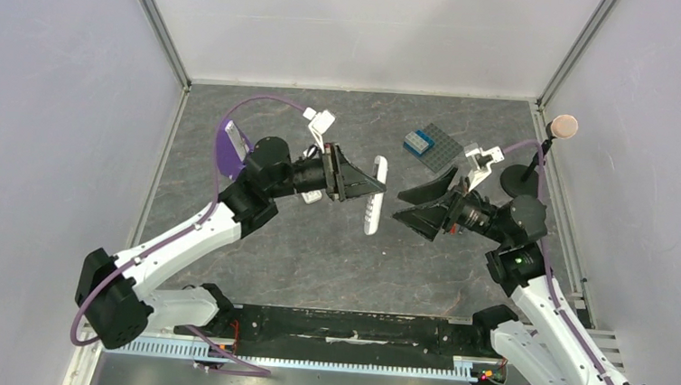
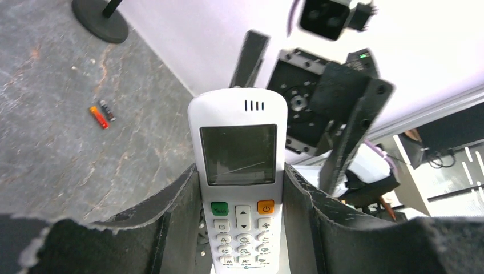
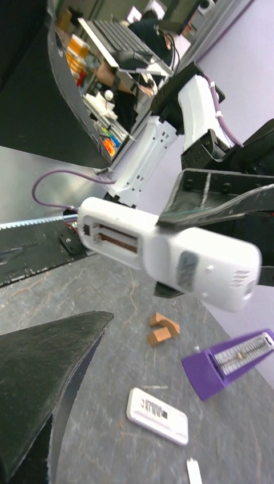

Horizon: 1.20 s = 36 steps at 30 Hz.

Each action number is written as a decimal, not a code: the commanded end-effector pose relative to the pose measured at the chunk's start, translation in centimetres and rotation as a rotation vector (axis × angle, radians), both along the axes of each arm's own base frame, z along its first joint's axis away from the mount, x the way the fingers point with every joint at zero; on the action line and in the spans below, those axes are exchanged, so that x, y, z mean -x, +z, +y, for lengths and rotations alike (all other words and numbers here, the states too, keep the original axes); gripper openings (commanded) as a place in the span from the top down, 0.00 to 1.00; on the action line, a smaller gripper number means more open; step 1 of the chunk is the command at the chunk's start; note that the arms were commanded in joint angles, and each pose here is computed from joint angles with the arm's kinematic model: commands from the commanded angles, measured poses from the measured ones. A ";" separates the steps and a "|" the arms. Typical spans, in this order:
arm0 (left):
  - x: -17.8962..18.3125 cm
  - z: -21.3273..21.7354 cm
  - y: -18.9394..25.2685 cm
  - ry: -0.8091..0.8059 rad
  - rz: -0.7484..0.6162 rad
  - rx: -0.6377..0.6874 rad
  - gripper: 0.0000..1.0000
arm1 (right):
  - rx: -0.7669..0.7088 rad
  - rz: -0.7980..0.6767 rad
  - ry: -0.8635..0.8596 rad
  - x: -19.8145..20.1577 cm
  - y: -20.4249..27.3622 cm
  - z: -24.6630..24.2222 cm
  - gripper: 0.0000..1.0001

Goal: Load the batteries into the remote control

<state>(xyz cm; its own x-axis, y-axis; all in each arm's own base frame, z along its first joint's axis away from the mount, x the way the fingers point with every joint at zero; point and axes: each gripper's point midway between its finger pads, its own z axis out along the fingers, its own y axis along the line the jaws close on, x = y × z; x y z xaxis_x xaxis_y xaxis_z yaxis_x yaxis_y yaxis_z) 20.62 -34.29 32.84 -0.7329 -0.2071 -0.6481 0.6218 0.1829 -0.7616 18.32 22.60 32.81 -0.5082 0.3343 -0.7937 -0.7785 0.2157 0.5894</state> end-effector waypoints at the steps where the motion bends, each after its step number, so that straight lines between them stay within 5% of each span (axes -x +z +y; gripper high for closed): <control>1: 0.8 1.0 4.3 0.027 0.010 0.187 0.98 | -0.043 0.017 0.115 2.2 0.4 0.5 0.02; 8: 1.3 1.2 5.2 0.020 -0.002 0.253 0.98 | -0.125 0.022 0.238 4.3 2.0 2.2 0.02; 17: 1.5 1.3 5.9 0.013 -0.039 0.260 0.98 | -0.057 0.114 0.224 2.8 -0.1 5.7 0.02; 29: 2.4 1.9 5.0 0.001 -0.037 0.263 0.96 | -0.100 0.064 0.226 2.7 1.0 6.0 0.31; 36: 2.1 2.0 4.3 0.022 -0.038 0.245 0.88 | -0.076 0.076 0.246 3.0 0.1 6.3 0.72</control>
<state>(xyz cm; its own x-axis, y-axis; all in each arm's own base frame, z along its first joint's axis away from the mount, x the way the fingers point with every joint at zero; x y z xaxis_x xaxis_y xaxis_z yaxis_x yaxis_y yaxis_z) 19.39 -32.89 35.19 -0.7297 -0.3481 -0.5885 0.6120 0.0514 -0.7892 15.19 28.80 30.95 -0.7110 0.2229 -0.6669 -0.6851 -0.0057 0.7284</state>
